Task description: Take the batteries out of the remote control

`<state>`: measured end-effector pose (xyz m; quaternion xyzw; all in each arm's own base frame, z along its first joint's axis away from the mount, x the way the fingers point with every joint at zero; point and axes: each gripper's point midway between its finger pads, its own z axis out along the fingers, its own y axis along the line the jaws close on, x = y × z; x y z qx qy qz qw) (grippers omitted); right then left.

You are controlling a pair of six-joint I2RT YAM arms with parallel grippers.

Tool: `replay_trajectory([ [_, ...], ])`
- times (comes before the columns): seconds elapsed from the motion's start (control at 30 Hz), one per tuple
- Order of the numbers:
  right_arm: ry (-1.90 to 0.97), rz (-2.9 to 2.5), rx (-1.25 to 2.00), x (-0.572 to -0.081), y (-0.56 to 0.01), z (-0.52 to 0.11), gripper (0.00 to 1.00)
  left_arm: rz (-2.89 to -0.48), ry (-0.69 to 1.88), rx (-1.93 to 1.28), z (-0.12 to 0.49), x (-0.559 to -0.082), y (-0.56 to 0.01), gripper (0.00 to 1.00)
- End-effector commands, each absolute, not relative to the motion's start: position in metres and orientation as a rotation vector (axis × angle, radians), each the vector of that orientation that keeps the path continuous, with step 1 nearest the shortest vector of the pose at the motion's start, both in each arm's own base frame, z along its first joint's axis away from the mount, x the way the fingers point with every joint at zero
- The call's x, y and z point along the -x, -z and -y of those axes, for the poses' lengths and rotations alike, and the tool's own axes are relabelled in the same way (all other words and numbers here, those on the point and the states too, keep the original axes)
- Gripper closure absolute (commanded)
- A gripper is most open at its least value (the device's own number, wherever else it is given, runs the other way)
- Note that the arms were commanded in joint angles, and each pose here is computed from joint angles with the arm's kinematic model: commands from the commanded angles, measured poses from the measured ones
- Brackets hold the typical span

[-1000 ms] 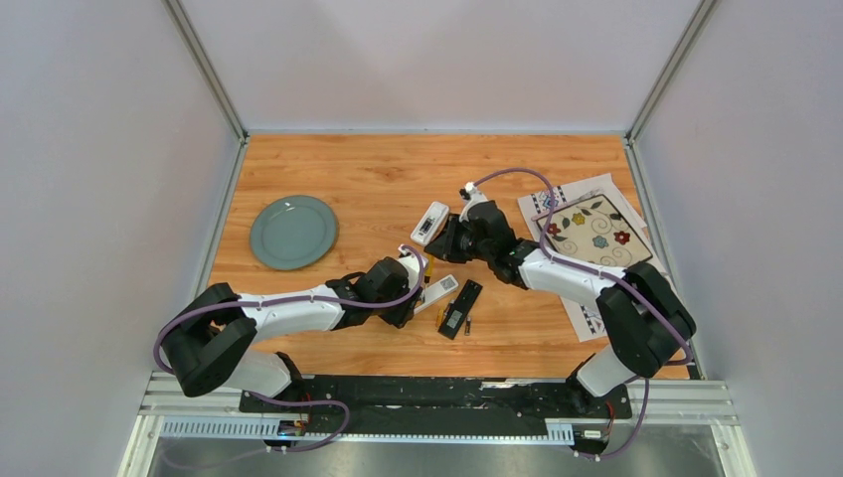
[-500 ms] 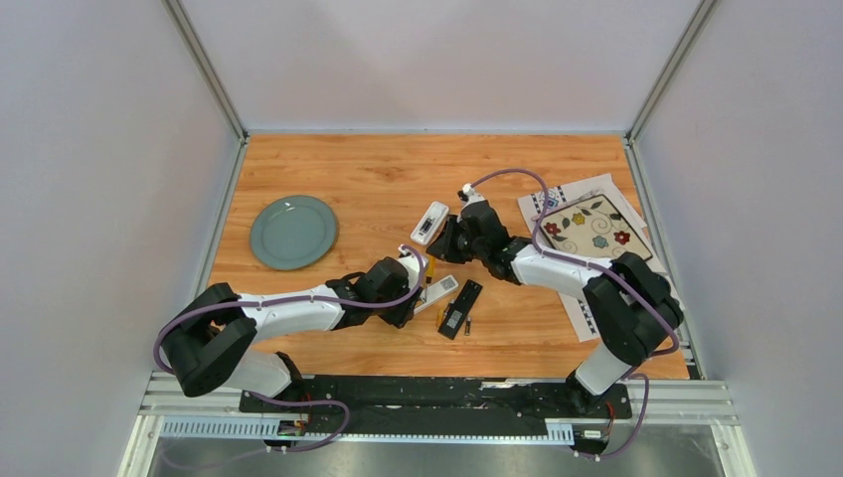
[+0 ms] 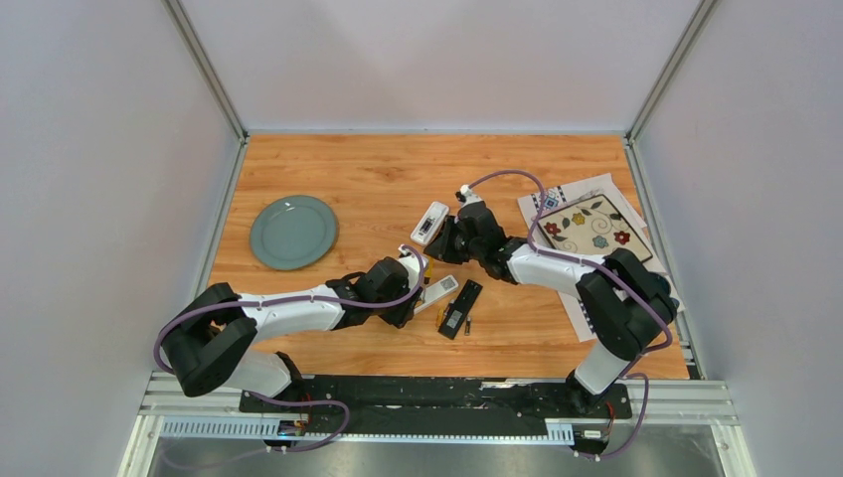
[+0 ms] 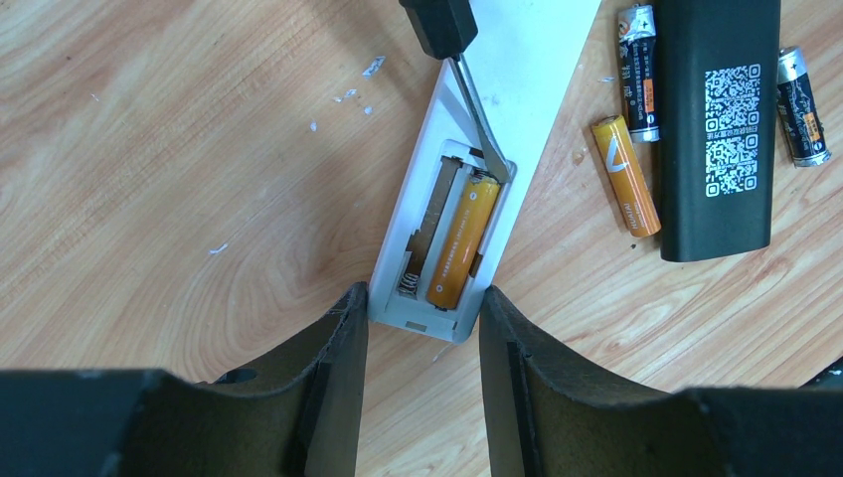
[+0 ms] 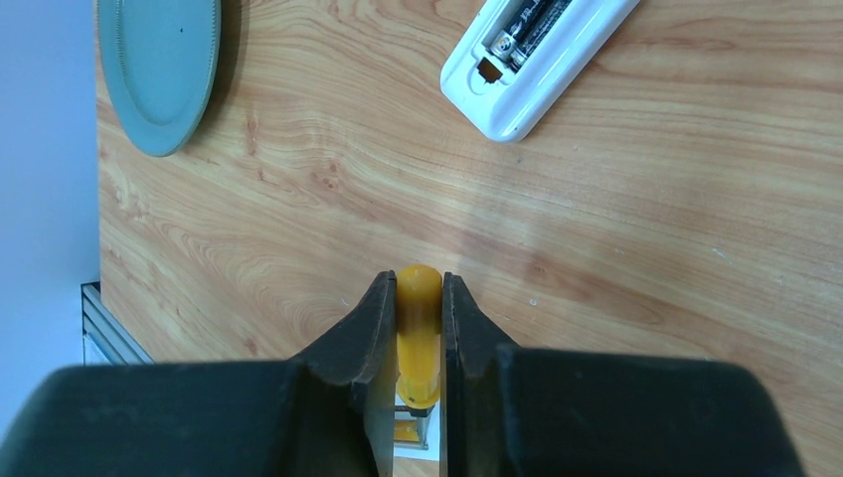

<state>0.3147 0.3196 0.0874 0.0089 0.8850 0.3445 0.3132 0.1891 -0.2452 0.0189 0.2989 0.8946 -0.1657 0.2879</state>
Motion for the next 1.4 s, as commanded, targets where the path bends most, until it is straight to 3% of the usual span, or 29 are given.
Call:
replay_trajectory([
  [0.0,-0.943,-2.313,0.012,-0.313,-0.091,-0.334,1.0,-2.502,0.375,-0.849,0.226,-0.172,0.004,0.71],
  [0.67,-1.341,-2.231,-0.056,-0.297,-0.128,-0.36,1.0,-2.512,0.38,-0.846,0.227,-0.171,0.008,0.77],
  [1.37,-1.444,-2.161,-0.081,-0.298,-0.148,-0.359,1.0,-2.508,0.393,-0.843,0.227,-0.17,0.008,0.8],
])
